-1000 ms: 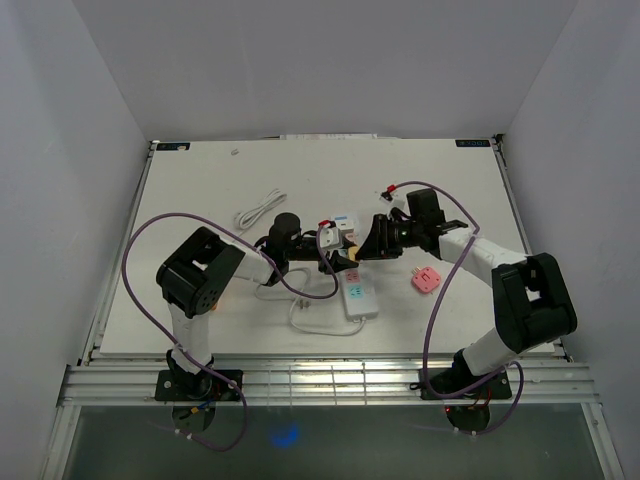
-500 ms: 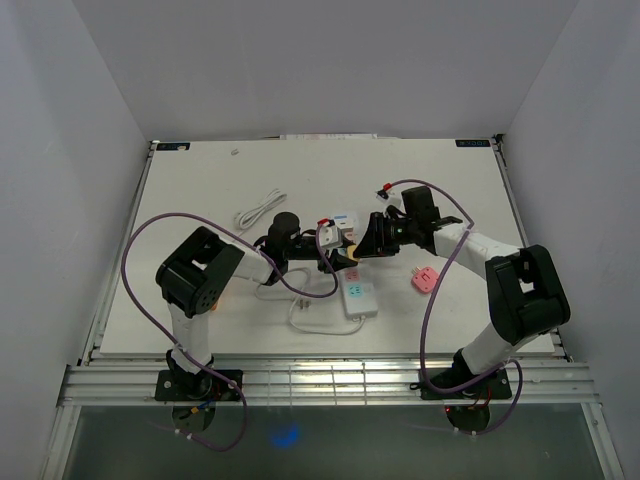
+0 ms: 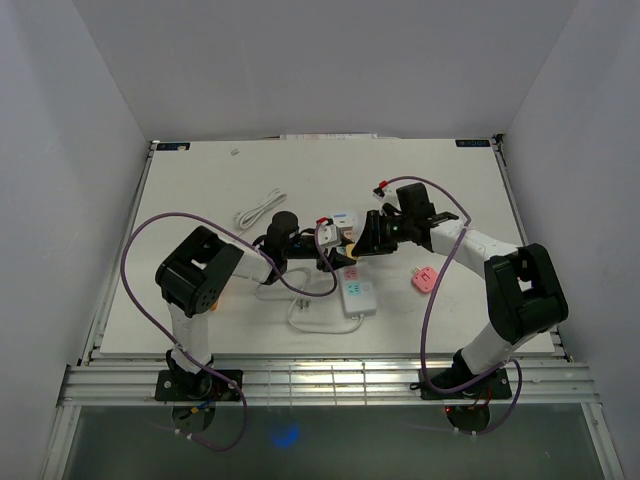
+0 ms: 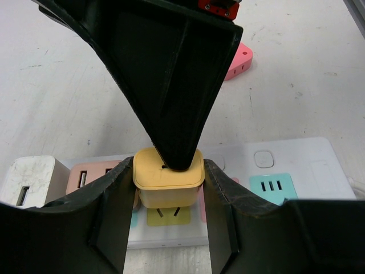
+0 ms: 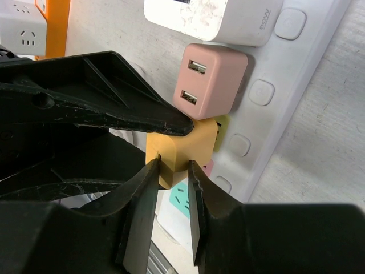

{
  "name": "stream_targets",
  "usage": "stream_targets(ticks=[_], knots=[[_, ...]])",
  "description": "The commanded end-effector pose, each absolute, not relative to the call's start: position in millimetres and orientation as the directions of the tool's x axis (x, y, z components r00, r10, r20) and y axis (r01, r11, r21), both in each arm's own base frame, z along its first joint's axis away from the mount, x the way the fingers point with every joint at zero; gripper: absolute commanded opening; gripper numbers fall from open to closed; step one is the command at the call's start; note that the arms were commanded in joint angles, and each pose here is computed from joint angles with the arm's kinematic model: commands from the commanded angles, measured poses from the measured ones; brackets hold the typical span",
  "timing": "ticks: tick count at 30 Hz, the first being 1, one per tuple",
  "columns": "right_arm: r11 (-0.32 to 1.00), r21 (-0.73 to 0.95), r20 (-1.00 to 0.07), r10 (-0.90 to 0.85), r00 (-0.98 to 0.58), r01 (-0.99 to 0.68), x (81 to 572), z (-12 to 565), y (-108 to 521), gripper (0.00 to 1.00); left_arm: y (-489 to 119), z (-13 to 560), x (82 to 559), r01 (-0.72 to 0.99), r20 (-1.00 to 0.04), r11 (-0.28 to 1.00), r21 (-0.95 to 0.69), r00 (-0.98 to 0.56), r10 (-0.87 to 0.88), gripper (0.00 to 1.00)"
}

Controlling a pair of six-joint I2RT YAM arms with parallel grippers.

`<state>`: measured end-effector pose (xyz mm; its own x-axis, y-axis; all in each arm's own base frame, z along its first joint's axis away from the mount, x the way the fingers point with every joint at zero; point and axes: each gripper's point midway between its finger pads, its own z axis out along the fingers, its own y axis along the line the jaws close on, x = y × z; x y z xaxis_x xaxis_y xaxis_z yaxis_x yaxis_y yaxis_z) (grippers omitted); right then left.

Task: Insert the plug
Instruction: Insert the plug into the socket.

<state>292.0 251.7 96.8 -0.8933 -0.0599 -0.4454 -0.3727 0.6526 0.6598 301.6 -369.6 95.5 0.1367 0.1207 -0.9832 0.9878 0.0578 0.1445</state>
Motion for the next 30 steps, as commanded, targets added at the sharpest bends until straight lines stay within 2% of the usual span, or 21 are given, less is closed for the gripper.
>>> stream_targets(ticks=[1,9,13,20,25,30], knots=[[0.682,0.615,-0.480,-0.075,-0.874,-0.396,302.2,98.6,251.1,0.32,-369.6,102.9,302.0,0.988,-0.984,0.055,0.142,0.135,0.112,0.38],[0.691,0.592,-0.505,-0.082,-0.859,-0.414,306.0,109.8,253.4,0.32,-372.6,103.2,300.0,0.990,-0.987,0.041,0.137,0.133,0.088,0.37],[0.706,0.569,-0.511,-0.097,-0.854,-0.421,305.5,112.6,254.4,0.48,-372.0,102.4,299.8,0.990,-0.987,0.044,0.137,0.133,0.089,0.36],[0.730,0.530,-0.536,-0.107,-0.837,-0.432,305.7,122.1,259.7,0.57,-371.7,101.7,299.2,0.989,-0.987,0.046,0.138,0.133,0.090,0.36],[0.749,0.489,-0.555,-0.128,-0.822,-0.447,304.0,125.7,267.0,0.57,-371.3,101.7,299.8,0.989,-0.987,0.048,0.138,0.133,0.091,0.36],[0.772,0.454,-0.557,-0.145,-0.818,-0.445,304.5,120.8,268.4,0.50,-371.0,101.8,299.7,0.989,-0.987,0.049,0.138,0.133,0.091,0.36]])
